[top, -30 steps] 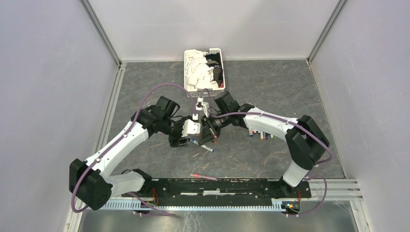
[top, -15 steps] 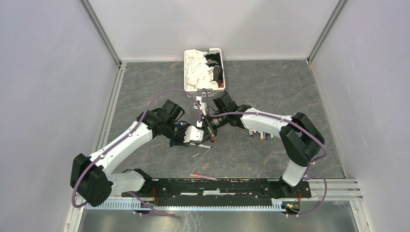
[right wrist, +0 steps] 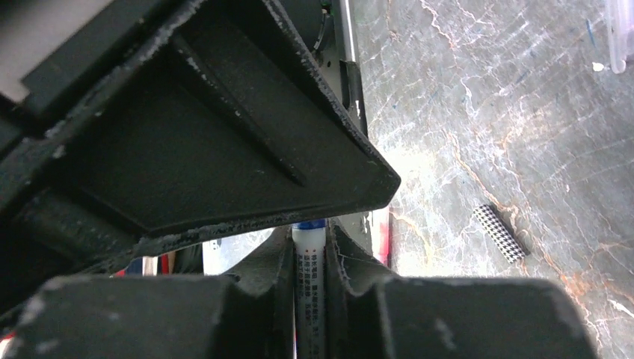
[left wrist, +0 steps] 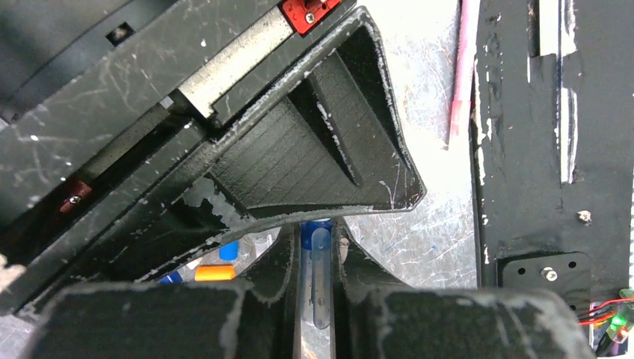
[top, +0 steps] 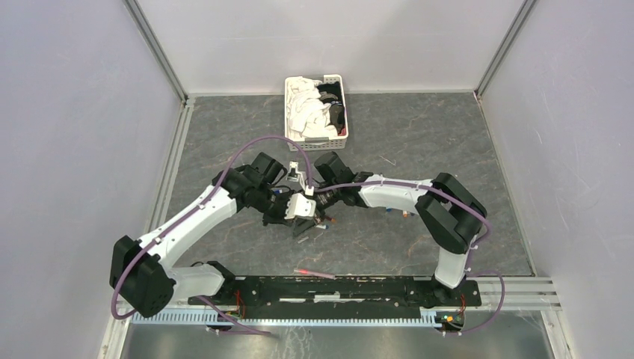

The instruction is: Open the pen caps

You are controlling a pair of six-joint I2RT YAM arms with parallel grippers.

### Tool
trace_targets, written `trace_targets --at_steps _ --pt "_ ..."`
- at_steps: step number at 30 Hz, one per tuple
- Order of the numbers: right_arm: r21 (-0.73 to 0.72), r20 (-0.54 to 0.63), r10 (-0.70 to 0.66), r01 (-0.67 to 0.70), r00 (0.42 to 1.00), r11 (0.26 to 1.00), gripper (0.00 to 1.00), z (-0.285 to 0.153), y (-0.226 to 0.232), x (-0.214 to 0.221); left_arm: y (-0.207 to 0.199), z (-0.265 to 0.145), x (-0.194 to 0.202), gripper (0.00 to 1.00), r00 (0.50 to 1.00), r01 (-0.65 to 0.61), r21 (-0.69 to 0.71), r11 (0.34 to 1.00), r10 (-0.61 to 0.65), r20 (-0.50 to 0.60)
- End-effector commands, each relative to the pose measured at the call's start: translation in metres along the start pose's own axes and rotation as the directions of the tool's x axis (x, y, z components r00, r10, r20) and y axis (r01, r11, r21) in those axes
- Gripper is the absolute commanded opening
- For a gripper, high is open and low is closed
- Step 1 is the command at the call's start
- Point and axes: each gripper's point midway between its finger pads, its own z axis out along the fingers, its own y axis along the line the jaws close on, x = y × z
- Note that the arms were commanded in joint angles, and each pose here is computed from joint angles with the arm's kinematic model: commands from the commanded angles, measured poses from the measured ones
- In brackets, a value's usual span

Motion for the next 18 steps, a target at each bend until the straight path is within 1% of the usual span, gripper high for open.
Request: trace_targets --at_steps 1,3,9,11,12,13,14,15,16,17,18 --pt "-0.064 0.045 -0.054 0.057 0.998 0.996 0.1 0.002 0.021 -0.028 0.01 -0.011 -0.02 0.02 0.998 -0.037 -0.046 0.998 0.039 0.055" --pt "-0.074 0.048 -0.055 0.058 0.997 0.996 0.0 0.003 0.024 -0.035 0.008 -0.01 -0.018 0.02 0.998 -0.045 -0.038 0.998 0.047 0.049" --pt "-0.076 0.03 -0.041 0.043 0.999 0.996 0.0 0.01 0.017 -0.044 0.006 -0.01 -0.015 0.02 0.996 -0.076 -0.03 0.997 0.077 0.04" --pt "-0.057 0.018 -0.037 0.038 0.999 0.998 0.0 0.01 0.01 -0.041 0.006 -0.01 -0.012 0.02 0.996 -0.089 -0.027 0.996 0.09 0.024" --pt "-0.03 -0.005 -0.013 0.013 1.0 0.999 0.0 0.007 0.002 -0.031 0.007 -0.011 -0.007 0.02 0.996 -0.092 -0.028 0.995 0.092 0.002" --pt "0.004 -0.028 -0.005 0.005 1.0 1.0 0.0 0.0 -0.005 -0.019 0.004 -0.014 0.004 0.02 0.995 -0.096 -0.016 0.995 0.095 -0.042" --pt "0.062 -0.064 0.013 -0.009 0.998 0.998 0.0 -0.014 -0.015 0.005 0.006 -0.024 0.023 0.02 0.993 -0.073 -0.022 0.997 0.07 -0.096" --pt "0.144 -0.086 0.062 -0.049 0.994 0.988 0.0 -0.032 -0.03 0.036 0.009 -0.041 0.049 0.02 0.988 -0.04 -0.041 0.998 0.033 -0.149" --pt "0.189 -0.073 0.066 -0.051 0.995 0.981 0.0 -0.05 -0.03 0.058 0.013 -0.063 0.079 0.02 0.981 -0.017 -0.07 0.997 0.003 -0.192" --pt "0.204 -0.046 0.099 -0.088 0.994 0.975 0.0 -0.062 -0.033 0.083 0.02 -0.085 0.109 0.02 0.974 0.004 -0.117 0.993 -0.03 -0.225" --pt "0.201 0.008 0.106 -0.106 0.994 0.974 0.0 -0.07 -0.028 0.091 0.025 -0.097 0.127 0.02 0.969 -0.006 -0.137 0.991 -0.028 -0.247"
